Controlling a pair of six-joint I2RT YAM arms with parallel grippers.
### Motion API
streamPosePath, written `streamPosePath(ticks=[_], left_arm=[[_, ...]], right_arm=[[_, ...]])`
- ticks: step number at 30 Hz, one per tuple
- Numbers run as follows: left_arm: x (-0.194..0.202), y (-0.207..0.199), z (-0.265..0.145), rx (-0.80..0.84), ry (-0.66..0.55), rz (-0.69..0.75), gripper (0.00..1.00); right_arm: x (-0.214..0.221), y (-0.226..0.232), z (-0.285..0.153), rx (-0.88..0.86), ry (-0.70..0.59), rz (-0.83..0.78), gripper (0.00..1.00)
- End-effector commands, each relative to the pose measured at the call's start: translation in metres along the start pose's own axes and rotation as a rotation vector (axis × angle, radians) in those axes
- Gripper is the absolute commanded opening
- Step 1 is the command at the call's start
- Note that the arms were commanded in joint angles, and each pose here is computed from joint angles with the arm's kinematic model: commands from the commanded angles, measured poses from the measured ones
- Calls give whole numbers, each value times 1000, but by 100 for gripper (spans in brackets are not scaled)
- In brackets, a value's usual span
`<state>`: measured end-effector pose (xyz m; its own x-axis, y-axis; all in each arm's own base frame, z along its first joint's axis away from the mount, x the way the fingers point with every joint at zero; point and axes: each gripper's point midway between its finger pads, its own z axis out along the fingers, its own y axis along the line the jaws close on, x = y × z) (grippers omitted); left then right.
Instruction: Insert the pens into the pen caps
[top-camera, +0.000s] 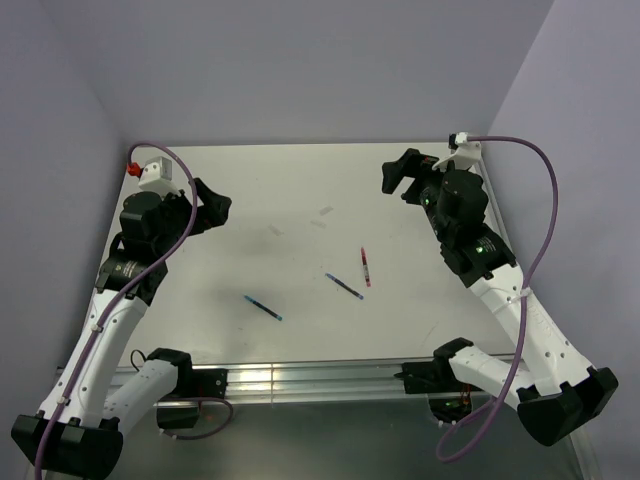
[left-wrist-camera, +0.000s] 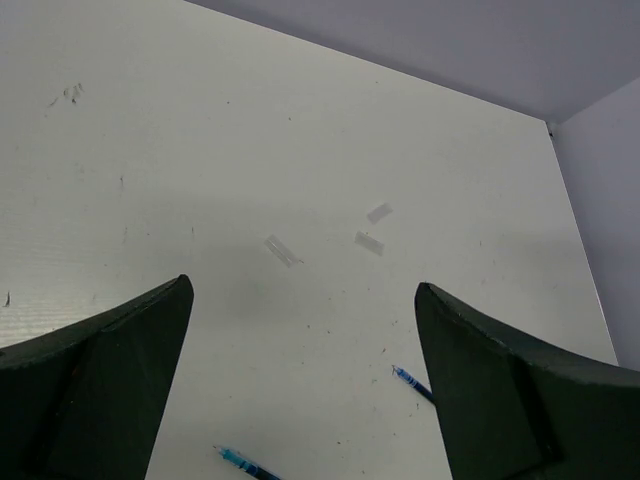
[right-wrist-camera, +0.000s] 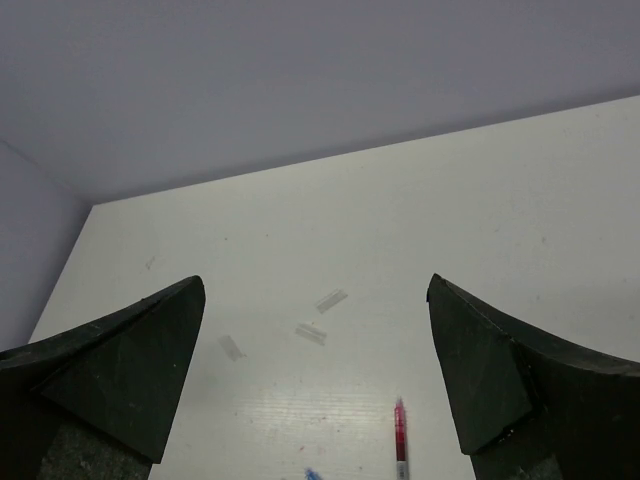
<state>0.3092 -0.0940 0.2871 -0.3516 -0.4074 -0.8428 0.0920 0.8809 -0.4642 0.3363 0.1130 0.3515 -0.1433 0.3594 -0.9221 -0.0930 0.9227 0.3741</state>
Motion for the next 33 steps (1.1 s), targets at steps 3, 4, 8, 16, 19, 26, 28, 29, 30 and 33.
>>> streamPosePath(ticks=[3, 4, 8, 16, 19, 26, 28, 29, 30, 33], left_arm=[[-15, -11, -6, 43, -45, 8, 99], [-16, -11, -6, 43, -47, 8, 99], [-17, -12, -7, 44, -56, 10, 99], [-16, -10, -5, 36, -47, 6, 99], [-16, -10, -5, 34, -50, 6, 99], [-13, -10, -2, 35, -33, 3, 100], [-13, -10, -2, 35, -35, 3, 100], [-13, -9, -2, 35, -35, 1, 99], [-12, -9, -2, 35, -32, 1, 100], [-10, -9, 1, 37, -20, -3, 100]], right_arm=[[-5, -1, -2, 4, -30, -2, 100], [-5, -1, -2, 6, -26, -1, 100], [1, 0, 1, -1, -1, -15, 100], [32, 5, 11, -31, 121, -37, 95], [63, 7, 19, -57, 223, -44, 90], [139, 4, 19, -42, 417, -68, 76], [164, -5, 16, 1, 456, -106, 73], [174, 0, 12, -10, 478, -121, 73], [186, -2, 11, -6, 505, -134, 72], [204, -16, 12, 66, 534, -140, 71]])
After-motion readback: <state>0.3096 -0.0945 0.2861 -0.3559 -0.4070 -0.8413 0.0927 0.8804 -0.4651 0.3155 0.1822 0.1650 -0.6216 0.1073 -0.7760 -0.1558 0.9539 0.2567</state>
